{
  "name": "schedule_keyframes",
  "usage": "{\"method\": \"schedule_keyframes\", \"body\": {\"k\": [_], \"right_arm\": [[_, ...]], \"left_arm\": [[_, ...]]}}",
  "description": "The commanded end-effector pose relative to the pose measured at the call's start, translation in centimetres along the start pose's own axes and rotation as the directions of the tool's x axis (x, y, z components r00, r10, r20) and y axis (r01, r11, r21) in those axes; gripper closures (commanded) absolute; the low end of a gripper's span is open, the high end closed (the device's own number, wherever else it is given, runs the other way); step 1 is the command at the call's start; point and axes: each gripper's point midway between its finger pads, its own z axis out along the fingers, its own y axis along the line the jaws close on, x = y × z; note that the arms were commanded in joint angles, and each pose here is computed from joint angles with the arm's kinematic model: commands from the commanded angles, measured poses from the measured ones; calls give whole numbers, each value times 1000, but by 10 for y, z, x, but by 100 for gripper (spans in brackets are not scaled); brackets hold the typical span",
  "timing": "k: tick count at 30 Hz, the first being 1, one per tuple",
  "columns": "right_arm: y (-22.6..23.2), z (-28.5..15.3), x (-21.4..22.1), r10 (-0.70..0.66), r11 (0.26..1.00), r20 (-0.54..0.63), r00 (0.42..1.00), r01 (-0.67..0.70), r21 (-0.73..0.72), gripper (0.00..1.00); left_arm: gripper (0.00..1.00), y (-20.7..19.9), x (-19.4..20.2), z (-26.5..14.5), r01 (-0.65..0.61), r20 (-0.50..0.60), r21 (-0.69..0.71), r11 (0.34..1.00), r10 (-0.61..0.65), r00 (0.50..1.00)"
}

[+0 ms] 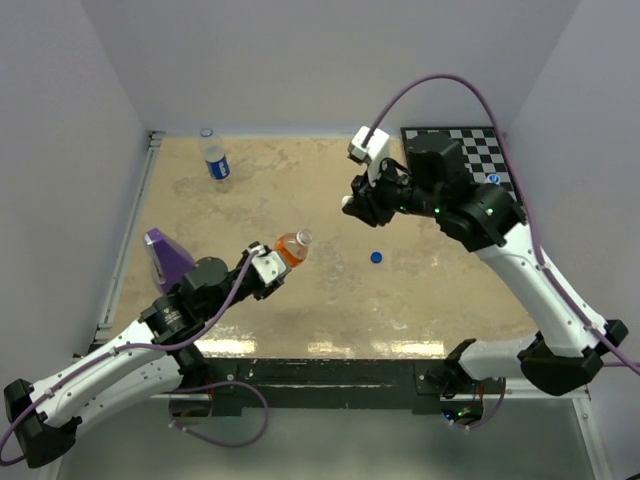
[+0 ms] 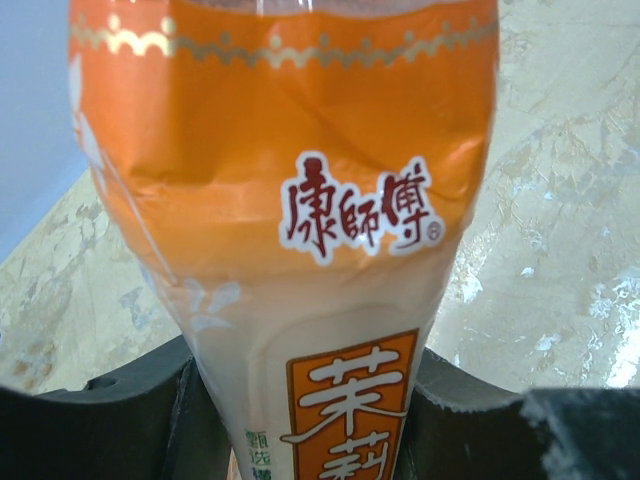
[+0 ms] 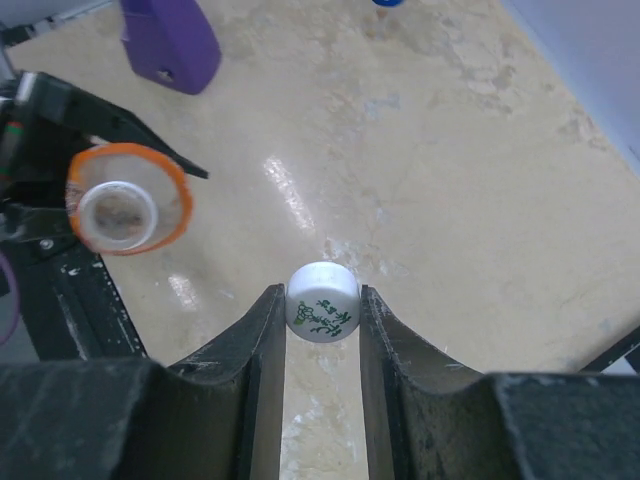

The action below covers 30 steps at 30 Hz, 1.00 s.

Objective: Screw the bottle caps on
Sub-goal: Screw the bottle cap onto the plastic bottle.

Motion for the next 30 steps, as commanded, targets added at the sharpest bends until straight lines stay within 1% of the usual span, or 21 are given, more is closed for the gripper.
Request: {"method": "schedule_keyframes", "body": {"k": [1,4,6,10,17,23,30], "right_arm": [[32,-35,-13,-93,983,47,995,100,-155,100],[50,-54,-26,-138,958,121,983,163,-235,100],[59,-56,-26,-153,942,135,979,185,-281,100],[70,-48,-20,-172,918,120,978,203,-340,100],[88,-36,-15,-203,885,109,973,230,-405,100],[98,-28,-14,-215,867,108,971,240,-437,100],[102,-18,-7,-223,861,74,972,232,-452,100]], "left_arm": [[50,1,-28,-2,-46,100,23,999,44,994],[50,1,-29,-1,-78,94,34,996,74,993],[50,0,-33,0,-91,96,46,995,86,992],[50,-2,-37,3,-118,98,70,991,111,989],[51,-6,-42,6,-114,115,96,989,103,988],[51,-13,-42,9,-111,124,129,985,95,988],[51,-15,-44,10,-109,131,141,984,91,987]]}}
